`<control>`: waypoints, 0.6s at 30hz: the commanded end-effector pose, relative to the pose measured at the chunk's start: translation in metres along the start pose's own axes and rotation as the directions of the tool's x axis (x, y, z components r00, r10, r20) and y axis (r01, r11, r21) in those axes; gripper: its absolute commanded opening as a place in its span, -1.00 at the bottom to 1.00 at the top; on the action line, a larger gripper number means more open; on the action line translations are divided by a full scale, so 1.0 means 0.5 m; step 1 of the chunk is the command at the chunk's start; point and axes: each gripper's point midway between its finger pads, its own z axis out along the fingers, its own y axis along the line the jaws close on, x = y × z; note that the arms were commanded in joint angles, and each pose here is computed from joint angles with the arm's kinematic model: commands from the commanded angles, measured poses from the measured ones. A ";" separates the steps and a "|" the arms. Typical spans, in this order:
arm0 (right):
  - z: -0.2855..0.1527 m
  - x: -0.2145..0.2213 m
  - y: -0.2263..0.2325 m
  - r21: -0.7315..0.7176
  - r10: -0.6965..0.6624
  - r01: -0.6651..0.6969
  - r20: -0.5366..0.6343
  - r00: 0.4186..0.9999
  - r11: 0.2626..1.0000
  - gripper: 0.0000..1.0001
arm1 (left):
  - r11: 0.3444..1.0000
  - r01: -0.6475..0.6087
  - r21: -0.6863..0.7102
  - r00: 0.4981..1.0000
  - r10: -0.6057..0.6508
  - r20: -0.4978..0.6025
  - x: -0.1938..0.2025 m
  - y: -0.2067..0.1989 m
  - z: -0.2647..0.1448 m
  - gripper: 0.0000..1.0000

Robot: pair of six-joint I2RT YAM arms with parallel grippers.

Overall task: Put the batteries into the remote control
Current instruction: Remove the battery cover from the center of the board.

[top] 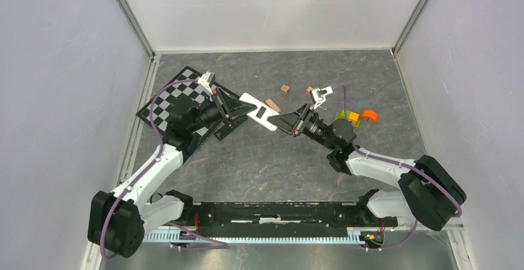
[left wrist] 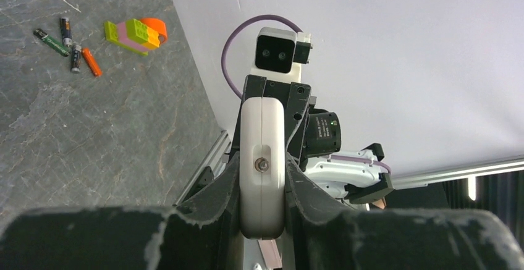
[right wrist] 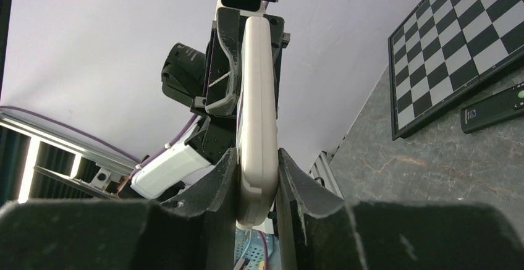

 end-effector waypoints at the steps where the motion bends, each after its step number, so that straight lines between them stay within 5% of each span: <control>1: -0.009 -0.024 -0.020 0.016 -0.024 0.023 0.079 0.997 1.000 -0.50 | 0.996 -0.018 0.085 0.982 0.002 0.189 -0.072 -0.067 -0.013 -0.96; 12: -0.026 -0.025 -0.025 0.034 -0.026 0.023 0.092 0.995 0.999 0.07 | 0.998 -0.003 0.069 0.989 -0.007 0.146 -0.057 -0.052 -0.008 -0.96; 18: -0.018 -0.027 -0.018 0.014 -0.020 0.019 0.086 0.996 1.000 -0.18 | 1.000 -0.012 0.019 0.991 0.009 0.136 -0.057 -0.025 -0.002 -0.96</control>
